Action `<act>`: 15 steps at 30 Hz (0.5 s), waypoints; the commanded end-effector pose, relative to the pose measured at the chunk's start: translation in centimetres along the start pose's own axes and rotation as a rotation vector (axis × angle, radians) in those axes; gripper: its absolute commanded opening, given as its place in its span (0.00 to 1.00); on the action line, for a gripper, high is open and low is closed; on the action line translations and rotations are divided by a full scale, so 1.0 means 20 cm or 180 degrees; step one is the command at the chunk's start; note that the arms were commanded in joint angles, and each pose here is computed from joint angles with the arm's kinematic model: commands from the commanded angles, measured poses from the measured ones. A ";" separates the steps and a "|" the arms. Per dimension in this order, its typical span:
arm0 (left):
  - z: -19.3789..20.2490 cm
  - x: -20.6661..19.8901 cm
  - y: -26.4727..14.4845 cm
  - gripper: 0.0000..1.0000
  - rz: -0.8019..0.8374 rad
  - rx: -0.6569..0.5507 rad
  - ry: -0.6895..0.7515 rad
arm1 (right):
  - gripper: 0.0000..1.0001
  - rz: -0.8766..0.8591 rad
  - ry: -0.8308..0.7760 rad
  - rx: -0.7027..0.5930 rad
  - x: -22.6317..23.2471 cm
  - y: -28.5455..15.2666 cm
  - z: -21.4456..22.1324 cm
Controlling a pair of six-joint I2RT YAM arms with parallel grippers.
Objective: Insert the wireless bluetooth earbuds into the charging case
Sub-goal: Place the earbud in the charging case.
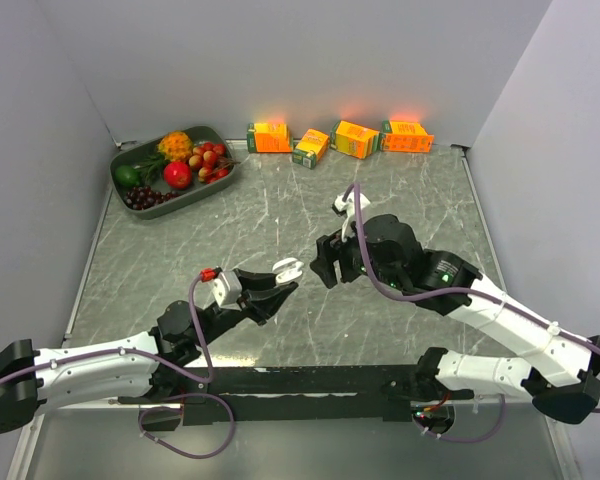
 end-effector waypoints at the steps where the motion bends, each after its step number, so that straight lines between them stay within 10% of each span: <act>1: -0.09 -0.06 0.03 0.01 0.0169 -0.0148 -0.0016 | 0.74 0.0082 -0.0025 -0.0182 -0.02 -0.02 -0.12; 15: -0.06 -0.07 0.04 0.01 0.0227 -0.0085 -0.0025 | 0.74 -0.0026 -0.0044 -0.0198 0.01 -0.01 -0.15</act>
Point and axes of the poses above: each gripper's point midway between its finger pads, its own y axis out along the fingers, its own x axis along the line the jaws close on, z = x × y, the point moved 3 cm from there along -y, back along the fingers, and after that the axes turned 11 degrees about -y, right-handed, at the moved point
